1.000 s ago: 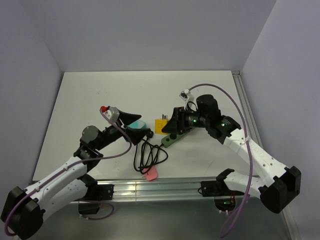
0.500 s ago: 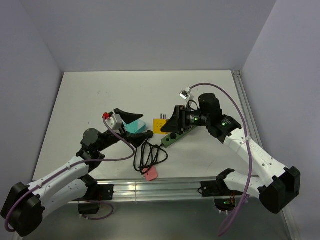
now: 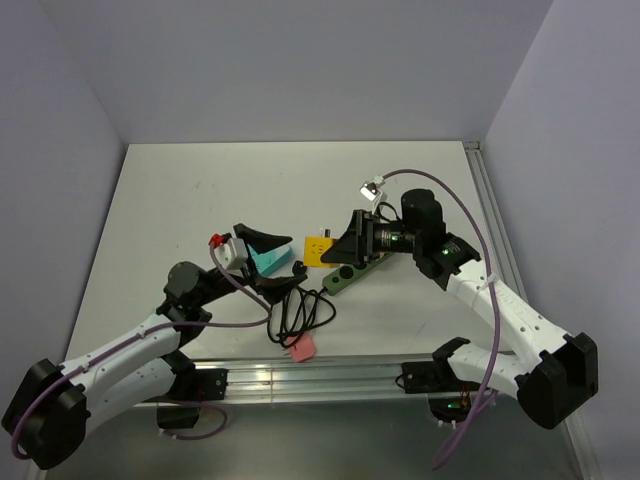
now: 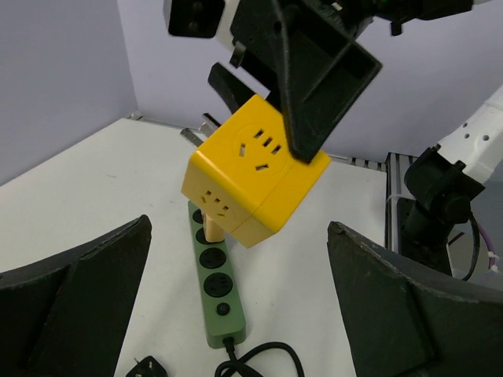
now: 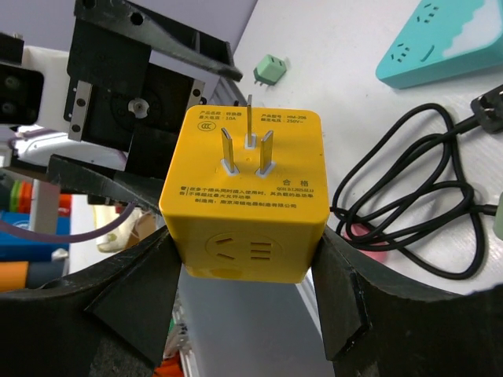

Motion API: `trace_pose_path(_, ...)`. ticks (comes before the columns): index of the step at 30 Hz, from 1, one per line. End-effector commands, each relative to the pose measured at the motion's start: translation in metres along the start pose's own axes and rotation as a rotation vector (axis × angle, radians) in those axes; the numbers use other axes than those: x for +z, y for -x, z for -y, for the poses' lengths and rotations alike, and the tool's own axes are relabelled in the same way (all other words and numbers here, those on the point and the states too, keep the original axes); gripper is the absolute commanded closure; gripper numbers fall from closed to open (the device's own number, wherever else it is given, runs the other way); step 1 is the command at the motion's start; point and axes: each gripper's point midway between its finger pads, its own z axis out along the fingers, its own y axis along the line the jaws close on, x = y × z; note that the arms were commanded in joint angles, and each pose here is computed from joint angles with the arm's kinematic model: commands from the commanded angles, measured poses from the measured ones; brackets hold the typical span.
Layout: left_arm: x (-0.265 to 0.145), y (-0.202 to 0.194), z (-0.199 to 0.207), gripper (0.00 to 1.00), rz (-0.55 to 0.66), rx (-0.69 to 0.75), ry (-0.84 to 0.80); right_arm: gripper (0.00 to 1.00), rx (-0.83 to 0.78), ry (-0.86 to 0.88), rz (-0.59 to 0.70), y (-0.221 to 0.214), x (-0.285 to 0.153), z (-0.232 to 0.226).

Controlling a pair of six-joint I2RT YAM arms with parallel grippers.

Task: Insert the plug
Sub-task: Pick up the plug from the corner of the board.

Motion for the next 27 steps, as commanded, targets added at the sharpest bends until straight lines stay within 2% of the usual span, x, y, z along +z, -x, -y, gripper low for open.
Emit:
trace_pose_path(1, -0.003, 0.024, 0.018, 0.0, 0.094, 0.077, -0.071, 0.82, -0.036, 0.124, 0.026, 0.01, -0.005, -0.027)
trace_pose_path(6, -0.002, 0.035, 0.021, 0.01, 0.114, 0.143, -0.085, 0.83, -0.029, 0.136, 0.006, 0.008, -0.005, -0.029)
trace_pose_path(22, 0.029, 0.035, 0.011, 0.01, 0.035, 0.205, -0.114, 0.82, -0.04, 0.168, -0.026, 0.001, -0.009, -0.035)
trace_pose_path(27, 0.03, 0.034, 0.017, 0.01, 0.03, 0.278, -0.167, 0.82, -0.047, 0.167, -0.037, -0.003, -0.011, -0.036)
